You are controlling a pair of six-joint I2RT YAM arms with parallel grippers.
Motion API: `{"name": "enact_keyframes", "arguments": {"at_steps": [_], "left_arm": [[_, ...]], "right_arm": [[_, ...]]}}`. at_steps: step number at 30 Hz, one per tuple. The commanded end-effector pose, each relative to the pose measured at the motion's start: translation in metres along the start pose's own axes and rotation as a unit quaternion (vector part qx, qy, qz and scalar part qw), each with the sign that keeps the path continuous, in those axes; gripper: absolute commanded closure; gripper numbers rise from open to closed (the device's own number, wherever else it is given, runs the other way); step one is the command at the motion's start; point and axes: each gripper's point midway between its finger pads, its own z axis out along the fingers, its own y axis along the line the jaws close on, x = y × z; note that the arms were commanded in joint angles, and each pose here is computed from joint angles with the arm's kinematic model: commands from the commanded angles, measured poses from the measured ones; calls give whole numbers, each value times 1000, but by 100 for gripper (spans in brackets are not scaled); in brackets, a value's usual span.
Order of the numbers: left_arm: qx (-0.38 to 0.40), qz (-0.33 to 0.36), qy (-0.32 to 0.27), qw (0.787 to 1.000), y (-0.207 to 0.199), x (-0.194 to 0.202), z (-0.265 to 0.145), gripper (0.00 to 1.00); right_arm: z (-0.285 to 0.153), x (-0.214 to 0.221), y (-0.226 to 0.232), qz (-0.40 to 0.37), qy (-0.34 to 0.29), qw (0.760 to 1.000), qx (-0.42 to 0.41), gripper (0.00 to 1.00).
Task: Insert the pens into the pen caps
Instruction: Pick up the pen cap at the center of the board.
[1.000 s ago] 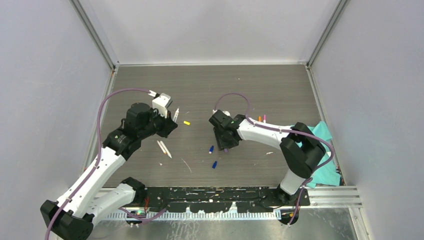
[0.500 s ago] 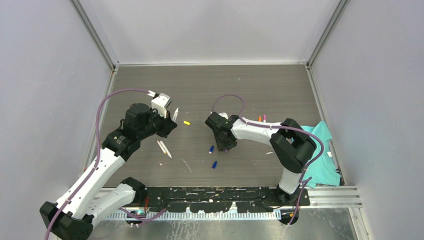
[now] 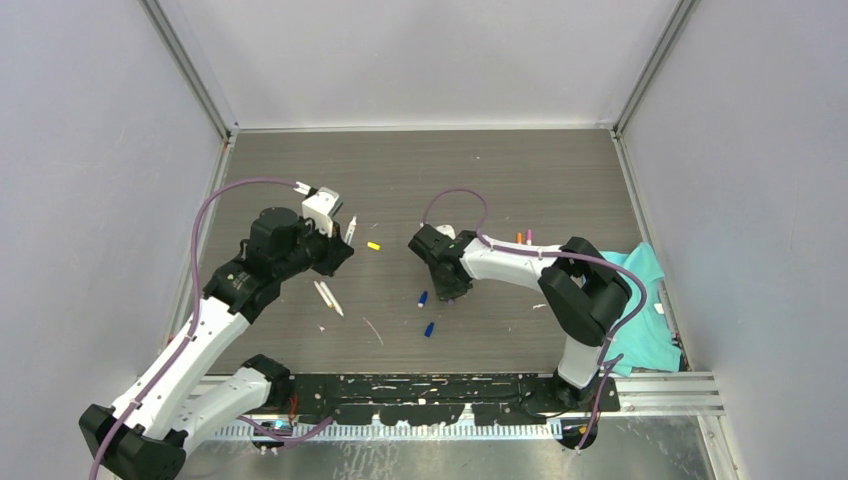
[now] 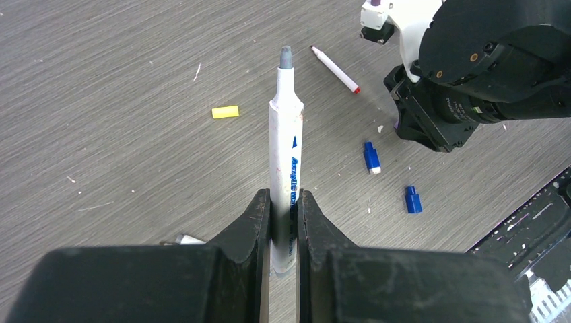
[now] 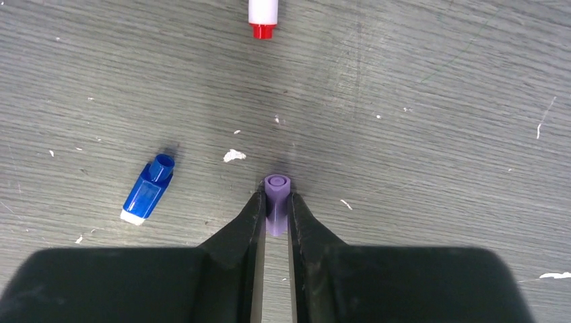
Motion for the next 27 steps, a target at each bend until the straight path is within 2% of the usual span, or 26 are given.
{"name": "enact_keyframes", "arguments": {"at_steps": [1, 4, 9, 15, 23, 27], "left_arm": [[7, -6, -33, 999, -4, -16, -6, 100], [12, -18, -31, 999, -7, -18, -8, 100], [21, -41, -13, 999, -12, -5, -10, 100], [53, -52, 7, 997, -23, 6, -5, 100], [124, -146, 17, 981, -60, 11, 1, 100], [143, -163, 35, 976, -83, 24, 3, 100]], "right_arm": [[3, -12, -11, 23, -21, 999, 16, 89], [1, -12, -15, 34, -22, 999, 9, 98], [-12, -15, -12, 56, -25, 997, -35, 99], [-50, -34, -2, 104, -56, 986, -121, 99], [-118, -73, 23, 171, -130, 948, -234, 99], [-149, -89, 36, 205, -161, 920, -292, 99]]}}
